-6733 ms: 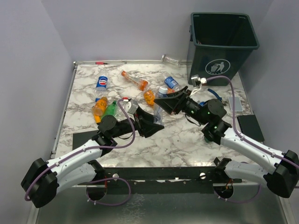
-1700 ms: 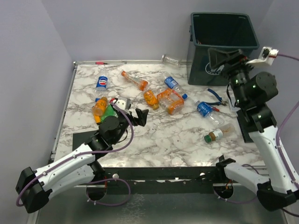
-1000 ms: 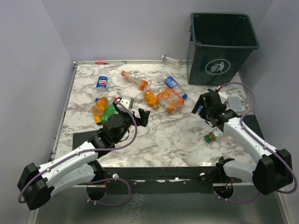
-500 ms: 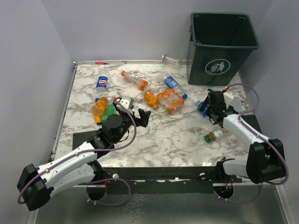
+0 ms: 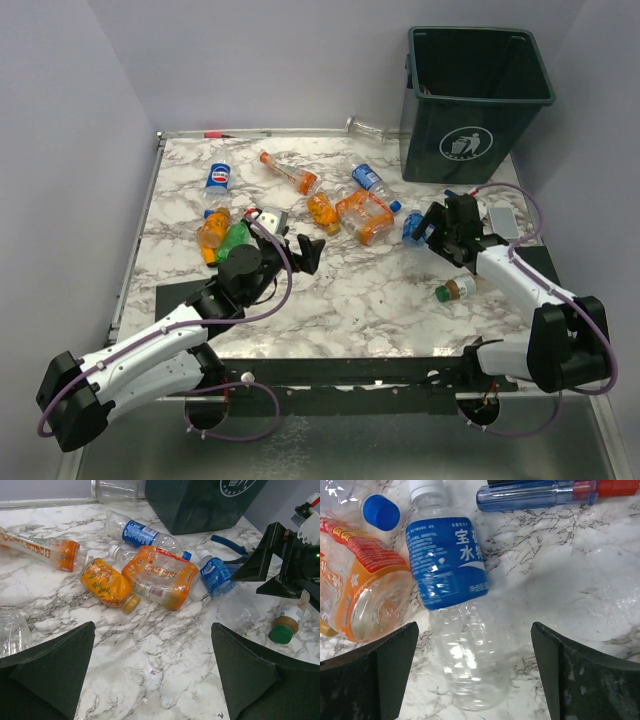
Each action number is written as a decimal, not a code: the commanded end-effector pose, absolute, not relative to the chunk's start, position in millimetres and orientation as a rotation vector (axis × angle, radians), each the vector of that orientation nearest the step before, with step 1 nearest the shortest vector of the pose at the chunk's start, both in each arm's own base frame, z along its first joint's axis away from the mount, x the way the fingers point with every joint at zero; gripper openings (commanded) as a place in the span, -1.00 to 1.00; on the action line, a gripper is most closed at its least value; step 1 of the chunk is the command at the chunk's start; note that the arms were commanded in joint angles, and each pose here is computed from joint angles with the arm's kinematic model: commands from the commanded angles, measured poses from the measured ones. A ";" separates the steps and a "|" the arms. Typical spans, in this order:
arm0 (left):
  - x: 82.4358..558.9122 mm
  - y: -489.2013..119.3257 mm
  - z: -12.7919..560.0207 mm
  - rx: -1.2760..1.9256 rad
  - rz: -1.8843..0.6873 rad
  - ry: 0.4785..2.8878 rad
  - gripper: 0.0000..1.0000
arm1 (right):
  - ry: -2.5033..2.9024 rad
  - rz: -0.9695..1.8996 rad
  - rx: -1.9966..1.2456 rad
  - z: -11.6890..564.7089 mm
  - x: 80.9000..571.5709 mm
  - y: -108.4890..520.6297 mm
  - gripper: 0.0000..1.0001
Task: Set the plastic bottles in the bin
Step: Pick up the plastic bottle at the center of the board.
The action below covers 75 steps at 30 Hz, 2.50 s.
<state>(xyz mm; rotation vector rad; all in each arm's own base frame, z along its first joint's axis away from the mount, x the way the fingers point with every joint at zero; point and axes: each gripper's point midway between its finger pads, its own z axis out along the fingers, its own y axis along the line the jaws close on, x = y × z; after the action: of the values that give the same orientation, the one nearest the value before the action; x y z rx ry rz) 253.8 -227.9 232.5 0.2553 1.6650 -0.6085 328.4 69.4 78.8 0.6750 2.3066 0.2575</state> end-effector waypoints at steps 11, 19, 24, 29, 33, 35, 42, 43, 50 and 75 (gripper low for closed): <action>249.0 -241.6 247.2 0.285 -0.694 1.646 0.98 | 2.366 0.247 0.496 91.5 333.5 75.4 1.00; 248.8 -242.2 246.0 0.288 -0.697 1.649 0.98 | 2.358 0.393 0.691 75.8 351.4 96.1 0.99; 248.3 -241.2 247.5 0.285 -0.697 1.644 0.98 | 2.324 0.428 0.809 66.4 360.0 99.3 1.00; 247.8 -241.7 247.6 0.287 -0.701 1.644 0.98 | 2.308 0.451 0.888 50.6 364.9 101.8 0.96; 247.9 -241.8 247.4 0.285 -0.702 1.645 0.98 | 2.297 0.471 0.905 41.4 371.9 105.0 0.92; 247.8 -242.0 246.3 0.287 -0.701 1.647 0.98 | 2.312 0.480 0.901 34.9 373.8 107.7 0.83; 248.7 -242.6 243.4 0.289 -0.696 1.654 0.98 | 2.301 0.480 0.882 35.4 364.0 104.6 0.16; 248.8 -243.1 243.4 0.289 -0.699 1.656 0.98 | 2.287 0.486 0.863 42.4 362.2 104.2 0.08; 228.6 -266.8 256.3 0.397 -0.871 1.587 0.98 | 2.085 0.711 0.448 137.3 334.2 139.3 -0.10; 144.4 -324.2 268.0 0.760 -1.435 1.447 0.98 | 1.371 1.438 -0.286 318.2 207.5 292.9 -0.09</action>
<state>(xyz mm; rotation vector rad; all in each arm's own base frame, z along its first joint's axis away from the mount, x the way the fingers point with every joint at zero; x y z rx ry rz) 159.9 -318.5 272.2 0.6967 1.4563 -1.3664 234.5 278.5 275.6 -0.1978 1.5709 1.2813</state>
